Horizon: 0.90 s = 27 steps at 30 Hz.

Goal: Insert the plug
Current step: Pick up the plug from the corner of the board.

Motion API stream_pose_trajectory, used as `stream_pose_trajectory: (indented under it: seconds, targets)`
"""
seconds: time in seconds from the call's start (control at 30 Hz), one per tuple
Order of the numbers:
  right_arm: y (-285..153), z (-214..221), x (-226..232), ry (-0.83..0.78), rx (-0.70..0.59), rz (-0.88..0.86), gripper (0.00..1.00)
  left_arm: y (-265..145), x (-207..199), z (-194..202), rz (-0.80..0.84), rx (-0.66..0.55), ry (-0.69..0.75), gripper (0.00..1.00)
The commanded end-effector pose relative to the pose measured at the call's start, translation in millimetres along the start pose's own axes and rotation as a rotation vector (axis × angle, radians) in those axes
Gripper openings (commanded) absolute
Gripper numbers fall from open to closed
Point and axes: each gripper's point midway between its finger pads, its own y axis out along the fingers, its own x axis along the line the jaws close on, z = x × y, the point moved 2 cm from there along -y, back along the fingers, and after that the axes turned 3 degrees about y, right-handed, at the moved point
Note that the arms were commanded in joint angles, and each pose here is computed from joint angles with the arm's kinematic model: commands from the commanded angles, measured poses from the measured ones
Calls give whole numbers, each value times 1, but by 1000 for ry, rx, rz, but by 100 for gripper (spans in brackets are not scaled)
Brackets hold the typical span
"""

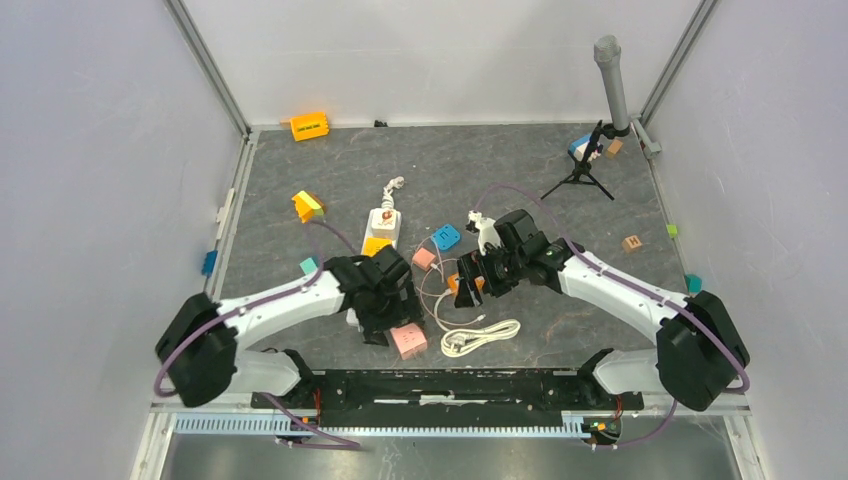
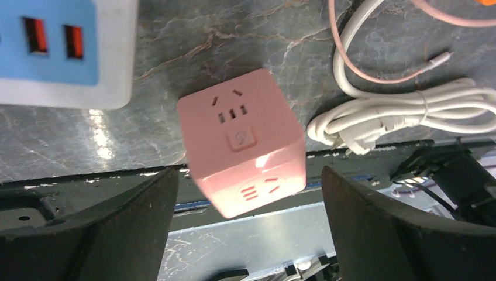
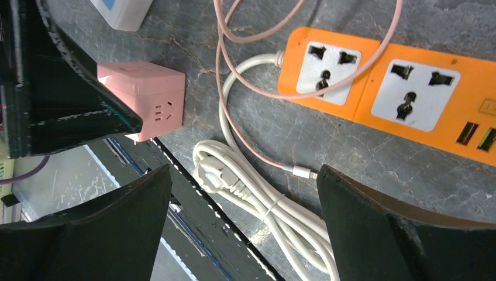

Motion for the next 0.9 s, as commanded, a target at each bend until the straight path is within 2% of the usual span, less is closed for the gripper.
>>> stream_pose_trajectory:
  seconds: [0.0,0.07,0.17,0.37,0.43,0.6,0.77,0.87]
  targets:
    - [-6,1,-3,-19,-27,21,98,9,-28,-11,-23,-30,27,95]
    - [-8,0,-4,-15,-33,24,98,19,-27,-7,-88,-15,65,95]
    - [-10,-2,-5,-15,-44,31,98,33,-25,-2,-146,22,98,88]
    - [-16,-11,-7,-28,-66,51,98,34,-35,-4,-139,15,143,58]
    - [-19,-15,-7,-35,-77,60,98,26,-46,-9,-98,-17,175,53]
    - [-34,-38,1,-56,-142,50,98,-25,-90,-34,63,-178,361,48]
    - [-66,-77,18,-99,-280,30,98,-99,-129,-65,217,-453,555,36]
    - [-90,-102,36,-149,-374,-18,98,-138,-143,-72,326,-603,696,35]
